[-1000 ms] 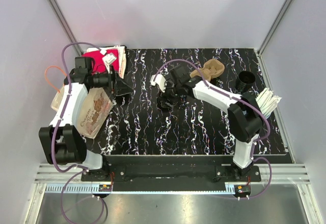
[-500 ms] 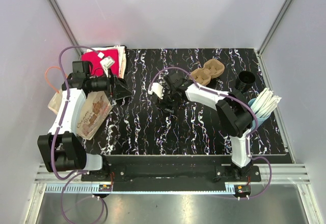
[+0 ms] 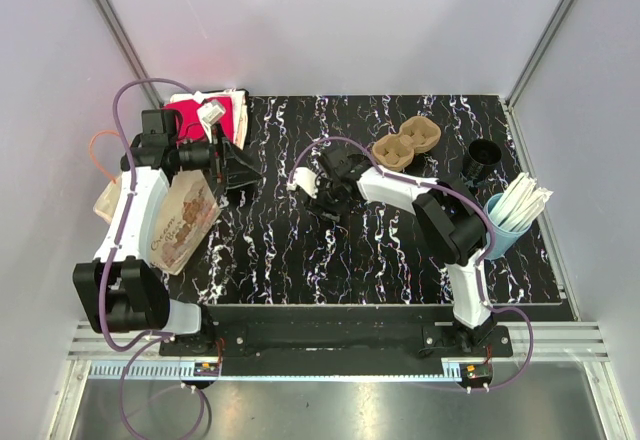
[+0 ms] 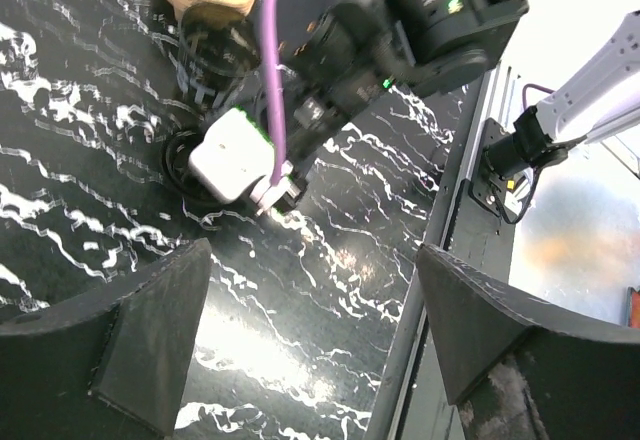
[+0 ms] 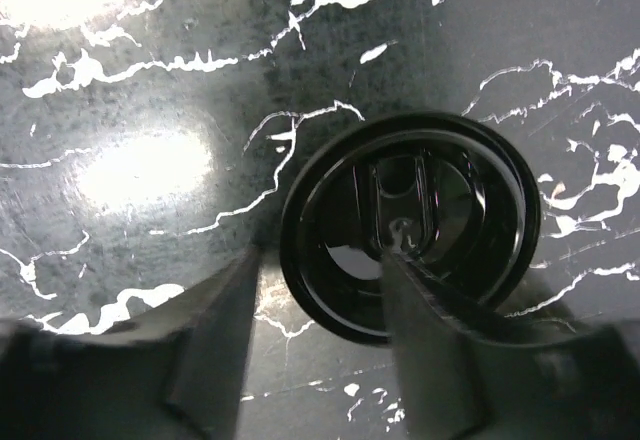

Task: Pack the takeout coffee

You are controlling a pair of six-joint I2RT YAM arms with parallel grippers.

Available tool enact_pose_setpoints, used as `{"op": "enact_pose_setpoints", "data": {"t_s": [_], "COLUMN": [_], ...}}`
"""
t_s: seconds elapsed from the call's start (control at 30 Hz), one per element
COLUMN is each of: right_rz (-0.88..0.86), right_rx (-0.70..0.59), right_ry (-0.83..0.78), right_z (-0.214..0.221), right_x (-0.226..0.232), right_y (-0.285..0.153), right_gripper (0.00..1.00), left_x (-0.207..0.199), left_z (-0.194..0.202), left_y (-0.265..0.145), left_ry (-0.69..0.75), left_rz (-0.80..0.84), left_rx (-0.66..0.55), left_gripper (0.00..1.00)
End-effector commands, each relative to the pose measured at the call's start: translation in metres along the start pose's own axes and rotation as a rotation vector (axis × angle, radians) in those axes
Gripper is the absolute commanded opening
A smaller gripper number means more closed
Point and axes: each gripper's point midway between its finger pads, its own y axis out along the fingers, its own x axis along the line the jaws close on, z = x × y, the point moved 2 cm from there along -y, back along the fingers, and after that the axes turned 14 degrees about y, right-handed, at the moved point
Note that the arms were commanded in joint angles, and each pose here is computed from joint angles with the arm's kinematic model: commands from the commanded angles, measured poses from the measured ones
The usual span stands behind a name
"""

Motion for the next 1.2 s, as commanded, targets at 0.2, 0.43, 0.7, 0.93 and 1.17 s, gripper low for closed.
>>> {"op": "enact_pose_setpoints", "data": {"t_s": [0.2, 0.43, 0.7, 0.93, 1.17], "right_rz": [0.028, -0.128, -0.604, -1.048, -1.205], "right_rx": [-0.081, -0.239, -0.438, -0.586, -0.494], "right_ry": [-0.007, 0.011, 0.065, 0.156, 0.21], "right_z": [-0.031, -0.078, -0.106, -0.107, -0.1], "right_x": [-0.002, 0.038, 0.112, 0.127, 0.133], "right_y": [-0.015, -0.098, -0.237, -0.332, -0.339], "right_gripper": [0.17, 0.16, 0.16, 0.16, 0.15], "left_x": [-0.008, 0.004, -0.008, -0.049, -0.084], "left_z": [-0.036, -0.034, -0.039, -0.041, -0.032], "left_y": [-0.004, -0.001, 0.012, 0.028, 0.054], "left_ry": [0.114, 0.147, 0.22, 0.288, 0.41], "left_rz": [0.024, 0.015, 0.185, 0.46, 0.582], "left_rx": [-0.054, -0.044, -0.116, -0.253, -0.271], "left_gripper": [0.88, 0.92, 0.99, 0.99, 0.98]}}
